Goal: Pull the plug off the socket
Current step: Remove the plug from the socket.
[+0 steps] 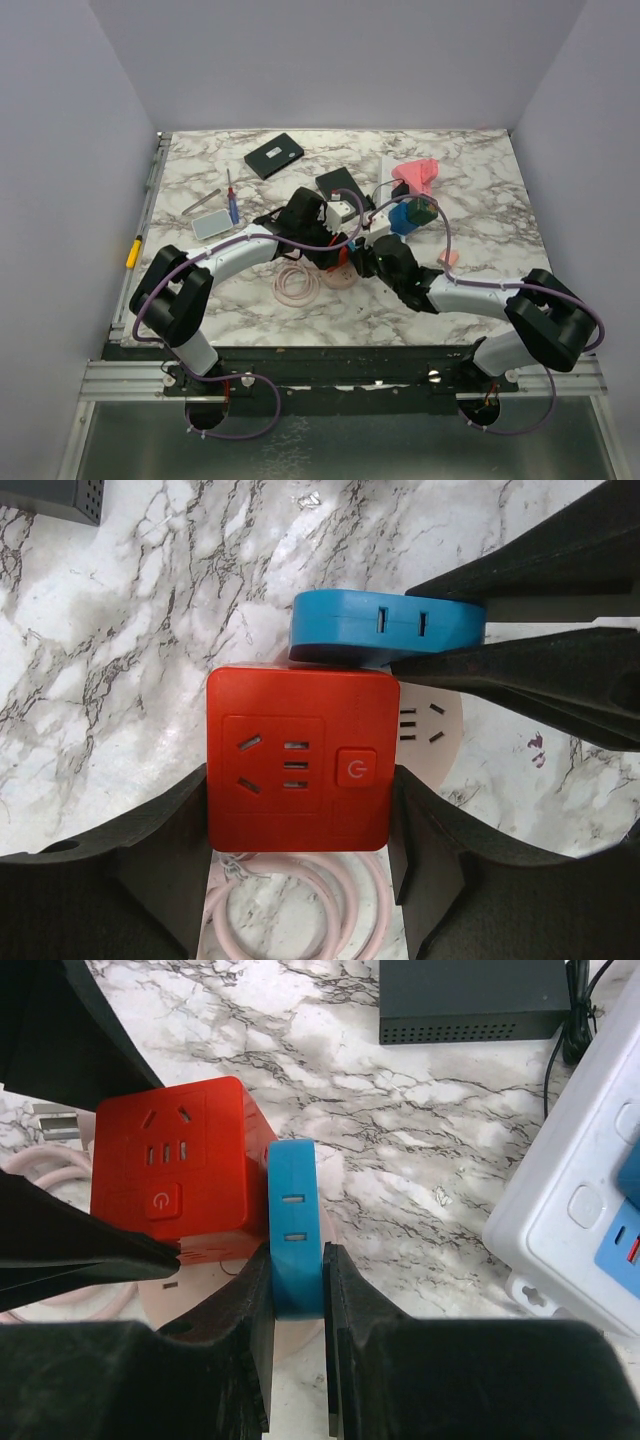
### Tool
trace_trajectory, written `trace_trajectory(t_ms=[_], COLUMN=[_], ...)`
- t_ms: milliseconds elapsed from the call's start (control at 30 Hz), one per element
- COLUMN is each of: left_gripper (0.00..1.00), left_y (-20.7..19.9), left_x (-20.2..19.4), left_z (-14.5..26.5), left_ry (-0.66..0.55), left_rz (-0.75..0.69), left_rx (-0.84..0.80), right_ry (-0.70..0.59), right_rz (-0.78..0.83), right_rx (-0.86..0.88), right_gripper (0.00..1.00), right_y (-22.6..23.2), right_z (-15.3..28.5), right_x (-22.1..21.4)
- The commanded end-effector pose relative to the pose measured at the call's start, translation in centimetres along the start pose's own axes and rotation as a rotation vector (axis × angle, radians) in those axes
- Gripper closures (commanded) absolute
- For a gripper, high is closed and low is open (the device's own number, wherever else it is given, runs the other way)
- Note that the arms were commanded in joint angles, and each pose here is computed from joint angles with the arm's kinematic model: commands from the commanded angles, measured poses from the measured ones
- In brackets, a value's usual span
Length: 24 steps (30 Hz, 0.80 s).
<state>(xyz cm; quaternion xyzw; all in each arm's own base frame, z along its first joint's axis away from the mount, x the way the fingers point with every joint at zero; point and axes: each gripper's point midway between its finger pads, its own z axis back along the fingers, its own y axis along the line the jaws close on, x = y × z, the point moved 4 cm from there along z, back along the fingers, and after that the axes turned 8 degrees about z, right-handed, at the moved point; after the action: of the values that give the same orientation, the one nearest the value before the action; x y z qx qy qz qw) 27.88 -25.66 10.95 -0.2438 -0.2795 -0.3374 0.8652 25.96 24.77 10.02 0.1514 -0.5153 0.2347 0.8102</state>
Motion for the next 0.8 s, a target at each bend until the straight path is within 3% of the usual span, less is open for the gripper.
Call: trace_trajectory(t_ms=[0, 300, 767], left_gripper=[1.0, 1.0, 1.0], left_y=[2.1, 2.1, 1.9], left_x=[-5.3, -5.3, -6.7], left_z=[-1.2, -1.2, -1.8], left_ry=[0.197, 0.198, 0.264], left_rz=[0.095, 0.095, 0.045], left_rx=[0.108, 0.107, 0.162], right_ry=[-0.06, -0.075, -0.081], right_rz=[0.055, 0.104, -0.131], right_rx=[-0.002, -0.045, -0.043], right_gripper=[1.0, 1.0, 1.0], right_y=[2.1, 2.6, -0.8], right_z=[0.2, 0.5, 0.8], right_x=[1.8, 1.9, 1.9])
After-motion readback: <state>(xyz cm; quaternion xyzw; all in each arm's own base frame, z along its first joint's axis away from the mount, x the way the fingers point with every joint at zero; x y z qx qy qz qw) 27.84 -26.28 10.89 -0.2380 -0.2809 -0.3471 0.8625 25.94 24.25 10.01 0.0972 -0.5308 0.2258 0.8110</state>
